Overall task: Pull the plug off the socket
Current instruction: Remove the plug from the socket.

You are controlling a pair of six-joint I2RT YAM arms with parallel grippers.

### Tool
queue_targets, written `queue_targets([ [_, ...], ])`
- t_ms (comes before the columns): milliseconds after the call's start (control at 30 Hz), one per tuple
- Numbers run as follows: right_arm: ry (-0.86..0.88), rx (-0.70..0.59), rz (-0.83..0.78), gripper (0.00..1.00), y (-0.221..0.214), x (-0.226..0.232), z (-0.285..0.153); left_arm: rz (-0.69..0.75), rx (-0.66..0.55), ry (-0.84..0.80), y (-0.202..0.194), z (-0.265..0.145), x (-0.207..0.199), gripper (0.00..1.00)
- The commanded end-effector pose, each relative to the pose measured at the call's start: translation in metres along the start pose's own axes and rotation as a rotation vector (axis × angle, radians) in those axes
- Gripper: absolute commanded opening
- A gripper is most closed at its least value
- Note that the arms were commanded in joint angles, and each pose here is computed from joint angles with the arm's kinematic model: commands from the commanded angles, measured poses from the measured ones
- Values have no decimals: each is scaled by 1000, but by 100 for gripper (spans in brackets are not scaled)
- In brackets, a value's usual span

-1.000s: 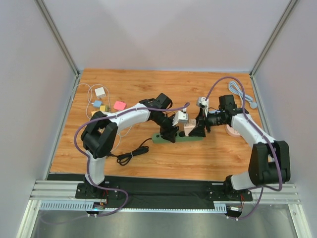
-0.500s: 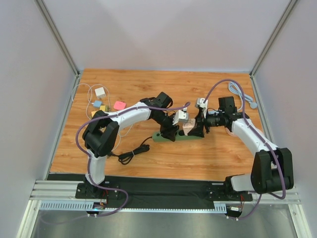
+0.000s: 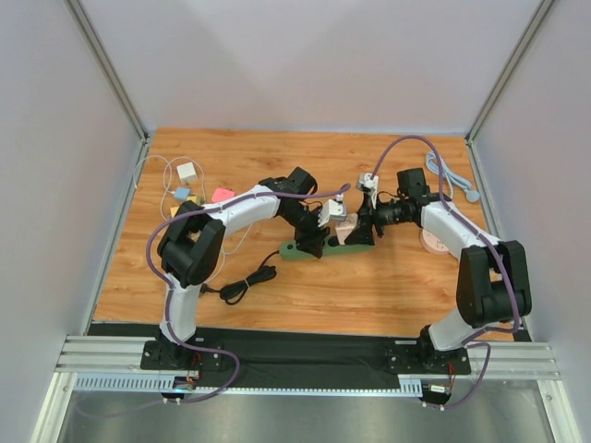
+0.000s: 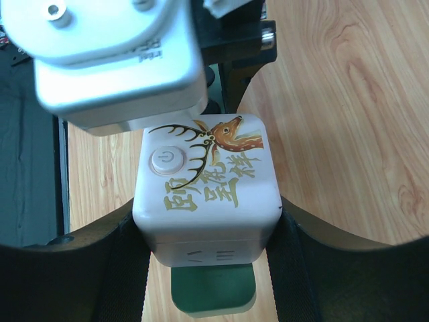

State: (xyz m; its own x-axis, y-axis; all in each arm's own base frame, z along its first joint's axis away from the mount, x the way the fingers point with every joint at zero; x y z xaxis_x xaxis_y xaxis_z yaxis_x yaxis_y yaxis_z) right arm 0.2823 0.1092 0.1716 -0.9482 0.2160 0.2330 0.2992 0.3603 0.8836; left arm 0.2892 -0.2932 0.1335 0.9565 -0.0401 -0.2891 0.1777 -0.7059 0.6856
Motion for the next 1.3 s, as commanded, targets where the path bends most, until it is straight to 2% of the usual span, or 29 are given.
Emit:
queue_targets([
  [0, -20, 12, 9, 0, 6, -15, 4, 82, -69, 73, 27, -20, -14, 0],
  [133, 9, -6, 17, 0, 6, -16, 7, 102, -53, 90, 26, -20, -15, 0],
  [200, 29, 7, 45, 0, 1, -4, 6, 92, -53, 68, 26, -18, -13, 0],
  [300, 47, 2, 3, 0, -5, 36, 1, 54, -64, 6, 27, -12, -10, 0],
  [333, 40, -15, -48, 0, -4, 38, 3, 38, -68, -14, 27, -11, -10, 0],
  [433, 48, -18, -59, 0, -3, 46, 2, 32, -71, -28, 29, -8, -7, 0],
  [633, -8, 7, -64, 0, 9, 3, 11, 51, -53, 3, 30, -12, -10, 0],
  [800, 1, 44, 10, 0, 0, -25, 23, 84, -38, 58, 29, -16, -16, 0],
  [933, 9, 48, 32, 0, 0, -27, 22, 97, -30, 83, 29, -19, -17, 0],
  [1033, 8, 51, 15, 0, 2, -10, 18, 86, -48, 54, 31, -18, -17, 0],
  [1067, 27, 67, 43, 0, -10, 3, 18, 73, -59, 40, 33, -17, -15, 0],
  [1200, 33, -14, -82, 0, -4, 39, 7, 27, -108, -16, 37, -19, -11, 0],
  [1267, 30, -21, -98, 0, 1, 40, 5, 24, -122, -30, 39, -19, -11, 0],
])
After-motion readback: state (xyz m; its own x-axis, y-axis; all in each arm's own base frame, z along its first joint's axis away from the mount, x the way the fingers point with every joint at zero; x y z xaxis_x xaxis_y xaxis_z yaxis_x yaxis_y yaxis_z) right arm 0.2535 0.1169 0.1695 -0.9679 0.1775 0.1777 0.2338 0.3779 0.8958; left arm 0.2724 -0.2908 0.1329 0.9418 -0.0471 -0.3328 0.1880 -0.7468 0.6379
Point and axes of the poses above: each gripper's point midway between its finger pads, its own z axis out along the fingers, its own x axis along the line the jaws close on, y = z × x, the point moved 9 cm from there along -z, back along the fingers, and after that the axes turned 3 degrees about -z, right-handed, at the moved point
